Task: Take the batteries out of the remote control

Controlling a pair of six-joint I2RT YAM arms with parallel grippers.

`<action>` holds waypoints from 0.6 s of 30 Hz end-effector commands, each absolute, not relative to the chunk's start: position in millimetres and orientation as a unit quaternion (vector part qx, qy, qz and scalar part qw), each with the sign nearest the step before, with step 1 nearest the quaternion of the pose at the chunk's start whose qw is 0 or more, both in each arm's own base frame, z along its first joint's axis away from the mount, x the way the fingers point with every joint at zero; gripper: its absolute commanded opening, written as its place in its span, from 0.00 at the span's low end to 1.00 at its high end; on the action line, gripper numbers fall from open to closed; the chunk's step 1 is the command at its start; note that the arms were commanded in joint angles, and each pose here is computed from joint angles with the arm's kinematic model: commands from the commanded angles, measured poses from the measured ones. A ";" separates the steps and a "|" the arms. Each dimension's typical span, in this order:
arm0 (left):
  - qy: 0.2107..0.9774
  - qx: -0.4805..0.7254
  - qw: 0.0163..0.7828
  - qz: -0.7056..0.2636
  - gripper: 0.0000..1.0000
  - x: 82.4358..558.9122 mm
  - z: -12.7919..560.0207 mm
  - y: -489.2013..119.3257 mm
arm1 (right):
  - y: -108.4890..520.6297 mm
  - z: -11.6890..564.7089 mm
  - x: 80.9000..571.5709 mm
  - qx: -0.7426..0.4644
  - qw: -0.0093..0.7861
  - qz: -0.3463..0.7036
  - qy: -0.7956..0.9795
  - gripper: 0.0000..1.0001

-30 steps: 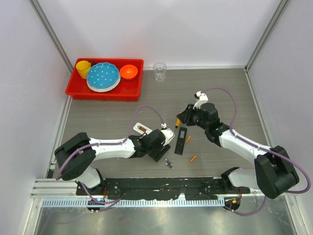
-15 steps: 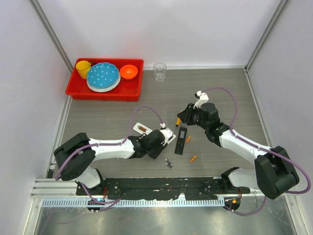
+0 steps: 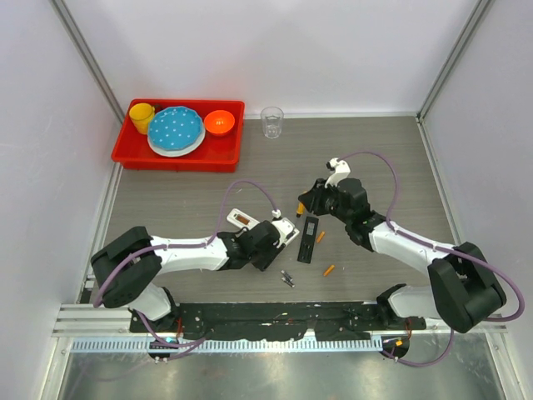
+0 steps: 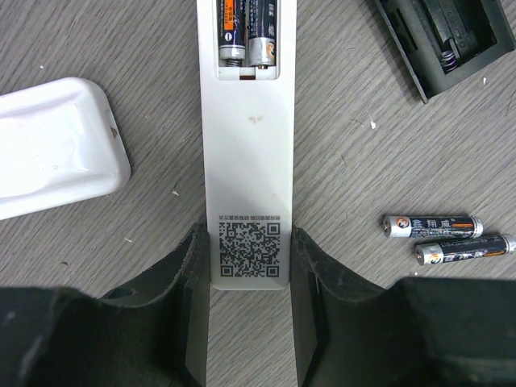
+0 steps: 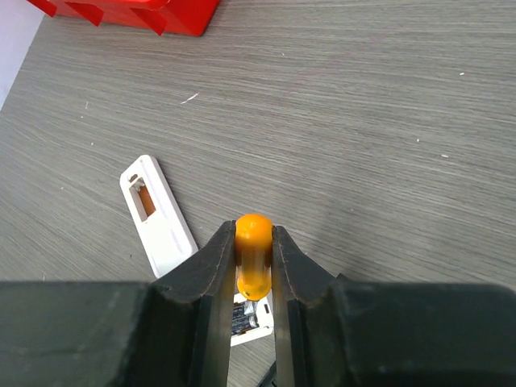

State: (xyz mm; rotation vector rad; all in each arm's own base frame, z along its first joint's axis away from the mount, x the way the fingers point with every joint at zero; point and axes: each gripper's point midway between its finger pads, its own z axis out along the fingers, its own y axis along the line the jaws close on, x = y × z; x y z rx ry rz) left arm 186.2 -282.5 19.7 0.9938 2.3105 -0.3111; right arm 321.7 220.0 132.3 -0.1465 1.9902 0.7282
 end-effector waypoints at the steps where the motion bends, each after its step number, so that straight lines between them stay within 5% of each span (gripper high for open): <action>1: 0.867 0.366 0.314 -0.125 0.00 190.3 27.1 -283.5 | 222.5 143.4 330.4 -0.066 0.518 0.298 0.799 0.01; 18: 0.868 0.365 0.313 -0.125 0.00 190.5 26.1 -283.5 | 218.4 123.8 319.6 -0.072 0.507 0.268 0.816 0.01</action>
